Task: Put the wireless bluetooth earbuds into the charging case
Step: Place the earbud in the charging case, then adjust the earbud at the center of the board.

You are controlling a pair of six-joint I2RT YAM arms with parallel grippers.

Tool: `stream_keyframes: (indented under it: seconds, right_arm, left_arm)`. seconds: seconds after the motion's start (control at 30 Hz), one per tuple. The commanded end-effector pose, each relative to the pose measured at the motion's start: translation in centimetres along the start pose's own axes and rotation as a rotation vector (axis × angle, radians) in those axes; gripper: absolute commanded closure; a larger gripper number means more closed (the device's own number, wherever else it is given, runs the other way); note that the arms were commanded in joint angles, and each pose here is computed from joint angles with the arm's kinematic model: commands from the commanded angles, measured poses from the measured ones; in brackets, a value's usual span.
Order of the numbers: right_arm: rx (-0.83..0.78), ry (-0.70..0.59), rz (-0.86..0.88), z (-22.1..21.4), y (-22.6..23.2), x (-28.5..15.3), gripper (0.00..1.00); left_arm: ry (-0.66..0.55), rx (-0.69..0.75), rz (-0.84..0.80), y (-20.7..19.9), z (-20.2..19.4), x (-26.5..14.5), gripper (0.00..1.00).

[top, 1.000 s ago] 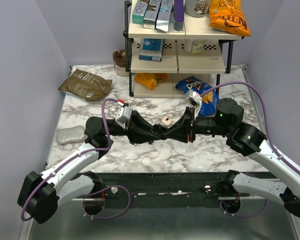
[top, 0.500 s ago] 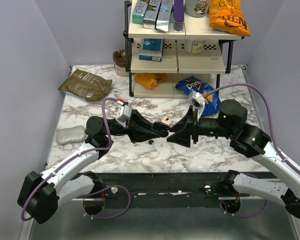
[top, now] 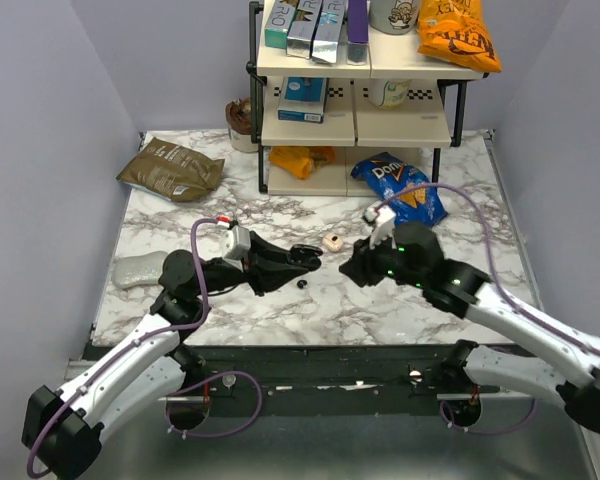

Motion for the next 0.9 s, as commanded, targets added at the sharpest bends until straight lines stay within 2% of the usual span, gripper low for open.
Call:
stream_keyframes:
  seconds: [0.0, 0.1, 0.2, 0.23, 0.33, 0.37, 0.43, 0.47, 0.87]
  right_arm:
    - [0.066, 0.152, -0.074, -5.2, -0.9, 5.4, 0.56]
    - [0.088, 0.161, -0.045, -5.4, -0.7, 7.5, 0.56]
    - [0.087, 0.198, 0.001, -5.1, -0.6, 9.9, 0.51]
    - [0.102, 0.23, 0.027, -5.6, -0.4, 10.9, 0.5]
    - [0.138, 0.213, 0.083, -5.1, 0.0, 12.4, 0.48]
    - [0.157, 0.253, 0.12, -5.9, 0.2, 13.2, 0.48]
    - [0.181, 0.237, 0.158, -5.3, 0.5, 14.4, 0.48]
    - [0.195, 0.272, 0.181, -6.2, 0.7, 15.3, 0.48]
    - [0.243, 0.308, 0.282, -7.9, 1.7, 17.4, 0.47]
  left_arm:
    - [-0.025, -0.007, 0.127, 0.1, -0.9, -1.3, 1.0]
    - [-0.047, 0.0, 0.146, -0.6, -1.0, -2.1, 1.0]
    - [-0.045, 0.02, 0.159, -1.1, -0.9, -2.7, 1.0]
    - [-0.037, 0.017, 0.164, -1.2, -0.9, -2.8, 1.0]
    - [-0.04, 0.02, 0.157, -1.7, -0.8, -3.1, 1.0]
    - [-0.042, 0.021, 0.156, -1.8, -0.8, -3.2, 1.0]
    - [-0.041, 0.018, 0.151, -1.9, -1.0, -3.3, 1.0]
    - [-0.04, 0.017, 0.152, -1.8, -1.0, -3.3, 1.0]
    - [-0.02, 0.015, 0.139, -1.9, -1.3, -3.3, 1.0]
Point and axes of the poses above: each gripper's point midway between its finger pads, its own x axis out along the fingers, its own y axis along the line the jaws close on, z = x × y, the point moved 10 cm from there along -x, back along the fingers, and after that the axes turned 13 degrees about -x, right-handed, at the moved point
